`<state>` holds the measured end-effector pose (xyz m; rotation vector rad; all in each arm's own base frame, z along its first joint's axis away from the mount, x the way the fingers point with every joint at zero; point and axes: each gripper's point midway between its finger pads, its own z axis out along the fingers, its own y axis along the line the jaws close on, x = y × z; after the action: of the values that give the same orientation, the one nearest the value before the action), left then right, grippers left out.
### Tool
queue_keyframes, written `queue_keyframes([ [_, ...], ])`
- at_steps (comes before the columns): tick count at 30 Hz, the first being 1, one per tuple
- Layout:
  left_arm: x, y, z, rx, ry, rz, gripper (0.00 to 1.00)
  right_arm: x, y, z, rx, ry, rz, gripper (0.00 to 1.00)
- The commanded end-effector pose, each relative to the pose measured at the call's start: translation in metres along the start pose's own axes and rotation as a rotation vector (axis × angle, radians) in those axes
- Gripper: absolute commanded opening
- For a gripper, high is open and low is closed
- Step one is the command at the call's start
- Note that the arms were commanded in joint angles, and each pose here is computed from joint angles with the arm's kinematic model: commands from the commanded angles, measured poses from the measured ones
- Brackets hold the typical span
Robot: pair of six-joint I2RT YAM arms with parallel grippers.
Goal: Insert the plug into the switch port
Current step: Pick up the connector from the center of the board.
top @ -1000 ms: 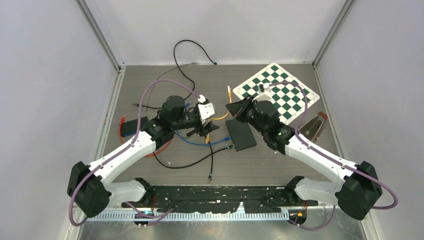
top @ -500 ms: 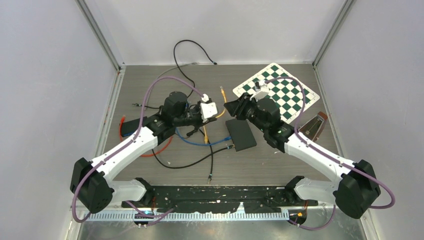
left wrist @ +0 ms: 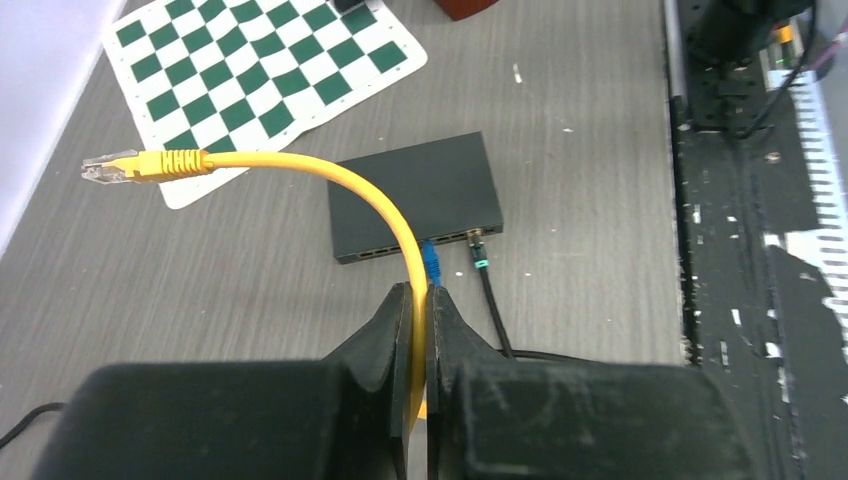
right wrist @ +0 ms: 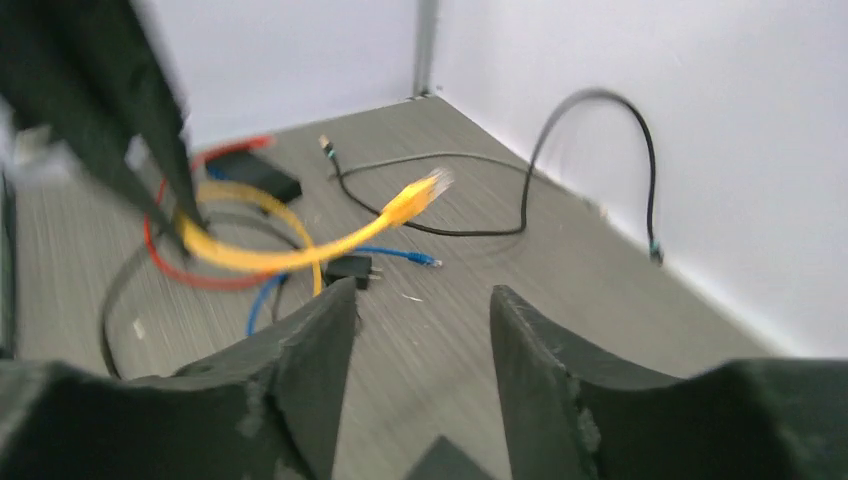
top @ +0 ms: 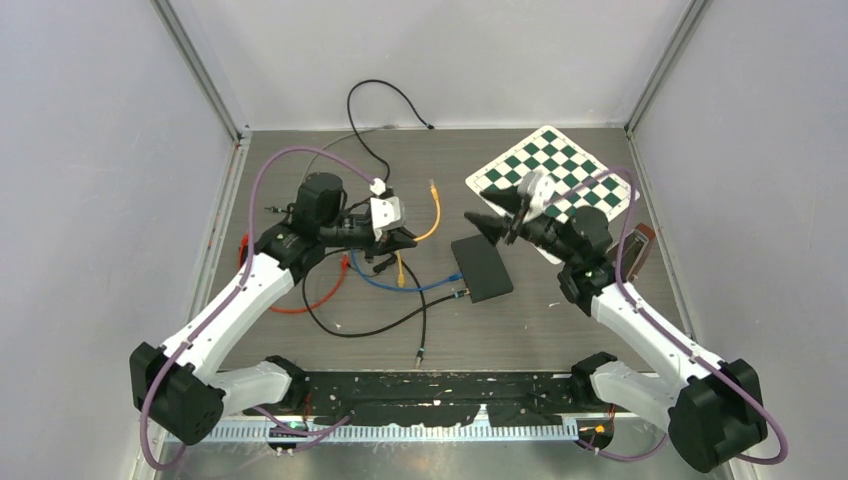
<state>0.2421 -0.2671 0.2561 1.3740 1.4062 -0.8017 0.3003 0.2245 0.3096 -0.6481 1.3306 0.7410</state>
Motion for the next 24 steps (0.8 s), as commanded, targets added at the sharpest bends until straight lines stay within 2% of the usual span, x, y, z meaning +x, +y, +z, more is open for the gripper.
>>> queue_keyframes([
  [1, -0.037, -0.027, -0.025, 0.136, -0.101, 0.019, 0.0, -0.004, 0.056, -0.019, -0.386, -0.24, -0.7, 0.61],
  [4, -0.04, -0.043, -0.035, 0.213, -0.092, 0.031, 0.0, 0.007, 0.058, -0.018, -0.477, -0.233, -0.776, 0.61],
  [9, -0.043, -0.06, -0.045, 0.299, -0.059, 0.018, 0.0, 0.014, 0.046, 0.001, -0.493, -0.252, -0.888, 0.58],
  [18, -0.043, -0.067, -0.05, 0.337, -0.037, 0.005, 0.0, -0.002, 0.046, 0.01, -0.473, -0.401, -0.993, 0.57],
  [24, -0.035, -0.065, -0.048, 0.339, -0.005, -0.008, 0.0, -0.003, 0.055, 0.016, -0.538, -0.417, -1.02, 0.57],
])
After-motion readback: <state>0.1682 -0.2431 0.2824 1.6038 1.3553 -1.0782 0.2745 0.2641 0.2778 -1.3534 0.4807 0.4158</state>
